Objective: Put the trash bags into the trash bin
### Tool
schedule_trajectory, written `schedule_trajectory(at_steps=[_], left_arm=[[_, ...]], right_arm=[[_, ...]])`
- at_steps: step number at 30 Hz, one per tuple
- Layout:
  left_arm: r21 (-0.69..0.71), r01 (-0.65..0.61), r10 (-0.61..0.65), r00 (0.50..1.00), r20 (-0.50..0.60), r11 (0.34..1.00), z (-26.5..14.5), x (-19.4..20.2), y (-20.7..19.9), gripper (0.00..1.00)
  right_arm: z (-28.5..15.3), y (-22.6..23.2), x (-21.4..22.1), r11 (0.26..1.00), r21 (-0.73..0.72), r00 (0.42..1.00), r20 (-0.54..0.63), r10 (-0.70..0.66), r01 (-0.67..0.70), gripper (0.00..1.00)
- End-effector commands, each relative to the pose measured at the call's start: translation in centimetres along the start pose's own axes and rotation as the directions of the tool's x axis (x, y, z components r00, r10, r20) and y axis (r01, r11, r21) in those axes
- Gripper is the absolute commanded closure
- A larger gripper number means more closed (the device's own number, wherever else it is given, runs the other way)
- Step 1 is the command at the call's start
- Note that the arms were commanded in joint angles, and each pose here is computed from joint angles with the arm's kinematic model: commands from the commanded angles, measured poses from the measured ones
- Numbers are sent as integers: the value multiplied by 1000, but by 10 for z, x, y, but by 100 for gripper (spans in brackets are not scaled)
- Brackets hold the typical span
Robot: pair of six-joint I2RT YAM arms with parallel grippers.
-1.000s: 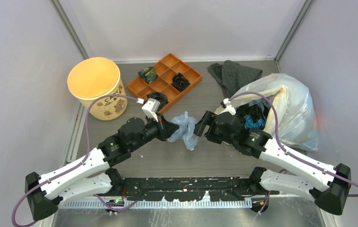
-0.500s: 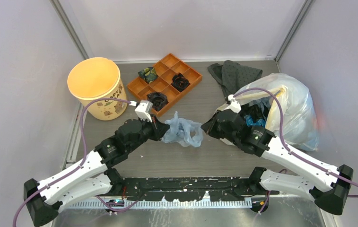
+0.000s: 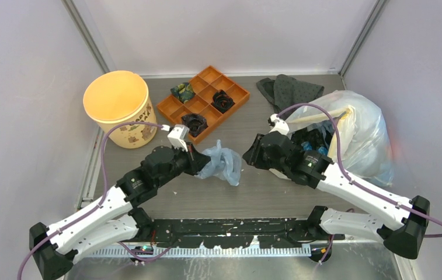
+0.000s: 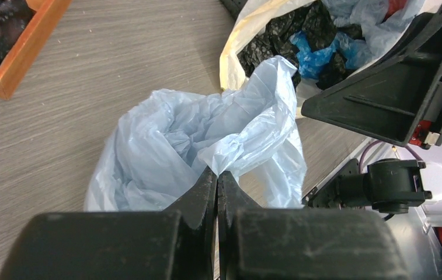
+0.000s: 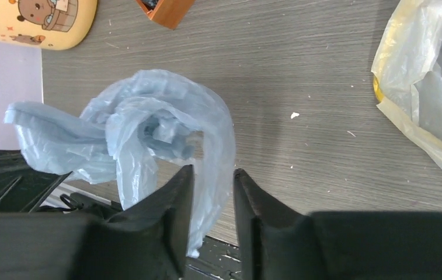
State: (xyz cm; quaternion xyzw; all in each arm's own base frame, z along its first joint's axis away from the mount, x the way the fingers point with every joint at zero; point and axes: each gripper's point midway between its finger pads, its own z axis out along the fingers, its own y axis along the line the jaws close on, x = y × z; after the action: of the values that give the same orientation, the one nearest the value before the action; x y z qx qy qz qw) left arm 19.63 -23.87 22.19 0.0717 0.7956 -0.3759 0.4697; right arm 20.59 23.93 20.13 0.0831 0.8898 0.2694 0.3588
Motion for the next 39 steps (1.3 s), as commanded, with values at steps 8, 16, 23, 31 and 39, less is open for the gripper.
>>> schedule_trajectory(at_steps=[8, 16, 23, 31, 39], left_arm=[[30, 52, -50, 997, -62, 998, 2, -16, -16, 100], [59, 61, -55, 994, -98, 996, 0, -14, -23, 100], [64, 59, -52, 993, -108, 996, -4, -19, -28, 100], [58, 33, -26, 991, -130, 998, -10, -21, -28, 100], [-123, 51, -61, 995, -78, 991, 4, -51, 22, 100]], right_arm=[[-36, 31, -6, 914, -63, 911, 134, -390, 401, 36], [-30, 56, 25, 772, -6, 767, 118, -631, 636, 22], [-12, 34, 32, 650, 184, 657, 27, -753, 737, 17], [-11, 33, 13, 635, 291, 641, 89, -763, 715, 51], [-38, 28, -2, 660, 281, 667, 87, -740, 697, 99]])
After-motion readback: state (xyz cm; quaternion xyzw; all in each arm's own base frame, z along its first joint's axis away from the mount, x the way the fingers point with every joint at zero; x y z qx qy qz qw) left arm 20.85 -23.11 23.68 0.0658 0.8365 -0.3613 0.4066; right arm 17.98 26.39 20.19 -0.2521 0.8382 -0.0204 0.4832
